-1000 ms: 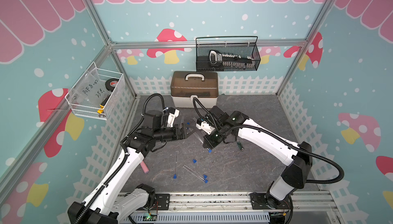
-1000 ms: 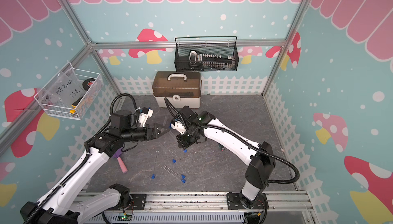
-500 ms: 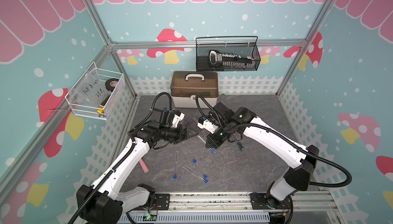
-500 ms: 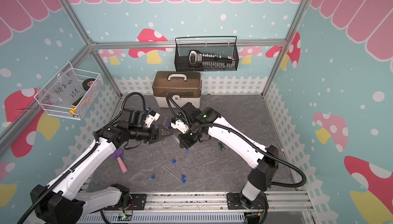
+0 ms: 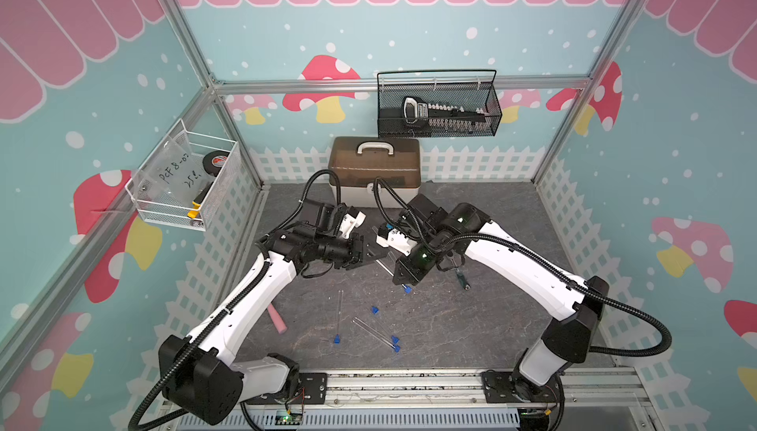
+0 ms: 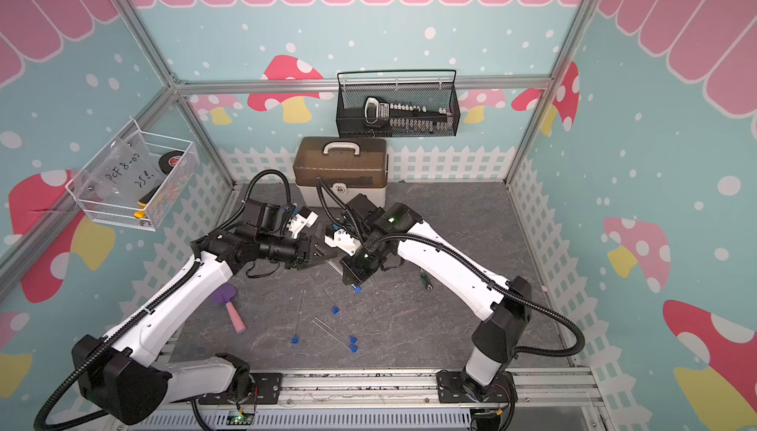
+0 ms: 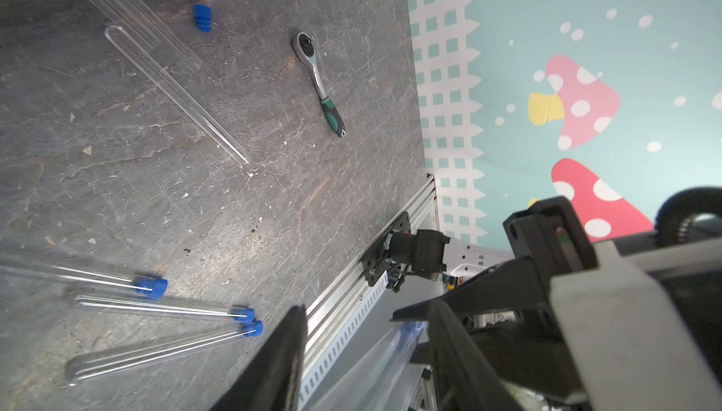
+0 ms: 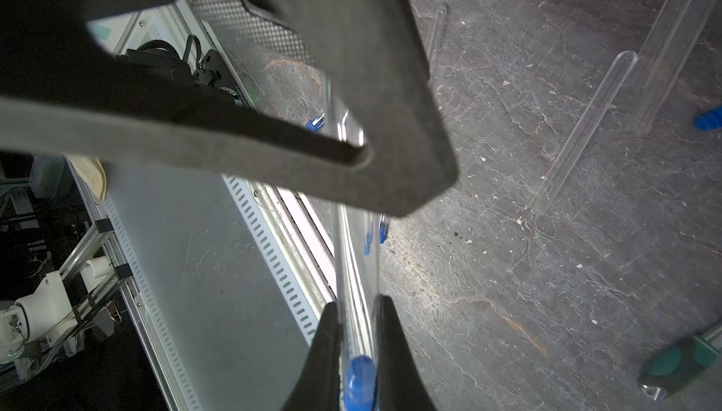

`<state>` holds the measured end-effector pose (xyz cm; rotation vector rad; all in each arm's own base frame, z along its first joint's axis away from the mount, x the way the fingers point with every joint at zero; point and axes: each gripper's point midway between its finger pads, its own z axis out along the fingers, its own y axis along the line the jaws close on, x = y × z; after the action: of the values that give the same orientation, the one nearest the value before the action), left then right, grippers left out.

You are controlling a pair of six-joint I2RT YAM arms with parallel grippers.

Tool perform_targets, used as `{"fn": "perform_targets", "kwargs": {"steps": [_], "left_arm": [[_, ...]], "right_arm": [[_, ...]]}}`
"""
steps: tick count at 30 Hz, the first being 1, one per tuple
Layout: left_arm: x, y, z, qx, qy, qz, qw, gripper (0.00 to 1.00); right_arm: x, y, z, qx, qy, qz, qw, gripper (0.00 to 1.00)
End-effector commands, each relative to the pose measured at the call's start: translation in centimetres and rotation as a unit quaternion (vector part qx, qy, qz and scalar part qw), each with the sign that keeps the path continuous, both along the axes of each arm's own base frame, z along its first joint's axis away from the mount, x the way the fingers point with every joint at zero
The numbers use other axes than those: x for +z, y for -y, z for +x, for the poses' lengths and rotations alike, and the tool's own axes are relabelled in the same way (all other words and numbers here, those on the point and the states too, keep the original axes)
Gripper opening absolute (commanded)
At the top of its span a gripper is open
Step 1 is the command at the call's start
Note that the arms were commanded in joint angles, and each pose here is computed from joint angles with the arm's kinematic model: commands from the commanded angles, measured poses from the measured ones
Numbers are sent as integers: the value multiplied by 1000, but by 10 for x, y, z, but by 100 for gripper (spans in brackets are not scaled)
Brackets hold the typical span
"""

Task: Remove stoppers from test tubes
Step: Pick up the test tube at the center of the board.

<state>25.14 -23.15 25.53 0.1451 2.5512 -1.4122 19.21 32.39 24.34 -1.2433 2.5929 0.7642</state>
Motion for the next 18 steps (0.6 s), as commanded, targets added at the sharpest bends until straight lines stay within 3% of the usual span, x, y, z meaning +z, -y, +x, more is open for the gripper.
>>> {"fn": "perform_targets", "kwargs": {"steps": [1,18], "left_arm": [[10,5,-4,-20,8,-13,1000,43],[11,9,-5,-25,-5,-37,999,7]], "right_arm": [[-5,4,-2,14,1,-15,1000,9],[-2,3,-2,15,2,-9,1000,8]]}}
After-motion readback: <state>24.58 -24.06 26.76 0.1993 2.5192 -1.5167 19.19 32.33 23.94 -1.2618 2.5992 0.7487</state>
